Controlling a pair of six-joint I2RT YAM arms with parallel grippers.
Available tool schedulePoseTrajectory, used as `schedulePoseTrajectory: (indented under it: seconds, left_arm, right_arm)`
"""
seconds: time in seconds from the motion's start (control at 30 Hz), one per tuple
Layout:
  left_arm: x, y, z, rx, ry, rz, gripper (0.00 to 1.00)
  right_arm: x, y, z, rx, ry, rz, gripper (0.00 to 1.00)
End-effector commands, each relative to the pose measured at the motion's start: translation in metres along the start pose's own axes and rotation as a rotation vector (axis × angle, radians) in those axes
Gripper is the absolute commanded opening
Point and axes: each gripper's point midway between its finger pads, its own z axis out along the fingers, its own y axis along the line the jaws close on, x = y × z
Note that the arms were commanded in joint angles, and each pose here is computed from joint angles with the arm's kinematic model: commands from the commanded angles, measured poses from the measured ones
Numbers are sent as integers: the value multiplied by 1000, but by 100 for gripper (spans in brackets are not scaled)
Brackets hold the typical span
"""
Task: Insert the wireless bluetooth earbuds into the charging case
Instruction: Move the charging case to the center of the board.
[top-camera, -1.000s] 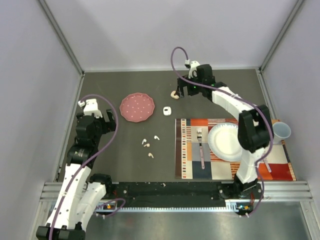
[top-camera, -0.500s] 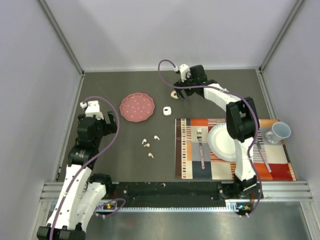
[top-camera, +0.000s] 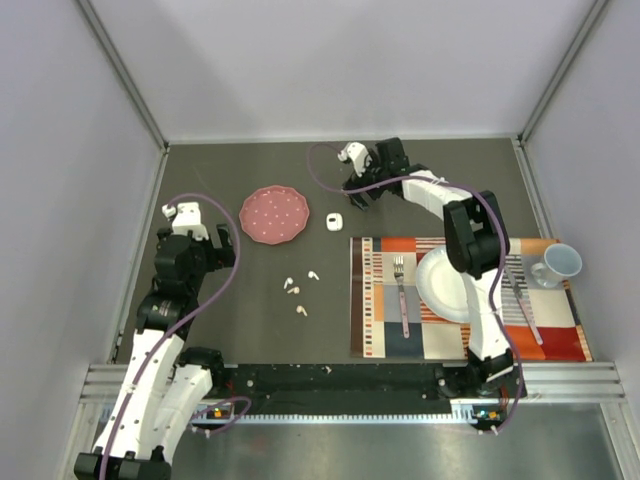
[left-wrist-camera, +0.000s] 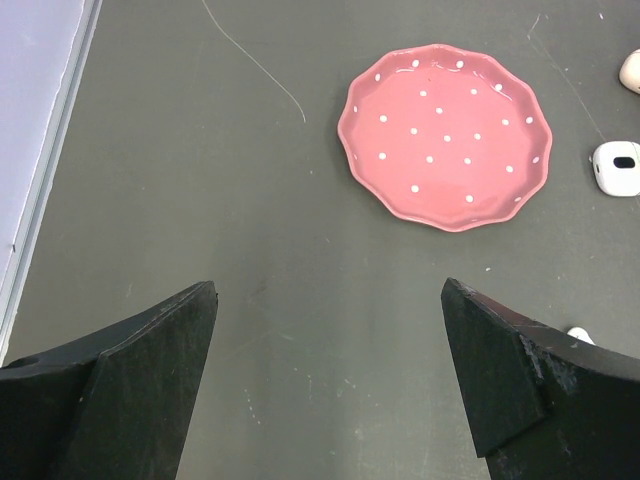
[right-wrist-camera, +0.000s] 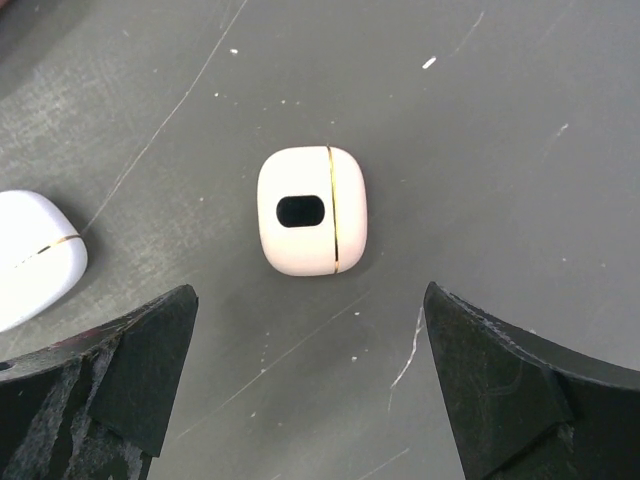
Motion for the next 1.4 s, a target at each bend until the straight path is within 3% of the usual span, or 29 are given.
schedulePoseTrajectory:
  seconds: [0.0, 0.3, 0.63, 0.87, 0.97, 1.37]
  left_arm:
    - [-15, -3, 3, 23, -60, 20, 99]
    - [-12, -6, 7, 38, -40, 32, 99]
    - [-12, -3, 7, 25, -51, 43, 99]
    - [-13, -4, 7, 25, -51, 45, 99]
    - [-12, -4, 8, 29, -49, 45, 99]
    - [-13, -5, 8, 36, -50, 45, 99]
  right_arm:
    - [-19, -3, 6, -16, -55, -129, 97]
    - [-12, -6, 24, -22, -44, -157, 91]
    - [-15, -9, 31, -28, -41, -159, 74]
    - [-12, -3, 32, -76, -34, -182, 71]
    - [-11, -1, 33, -86, -25, -183, 61]
    - [-13, 3, 35, -116, -26, -202, 65]
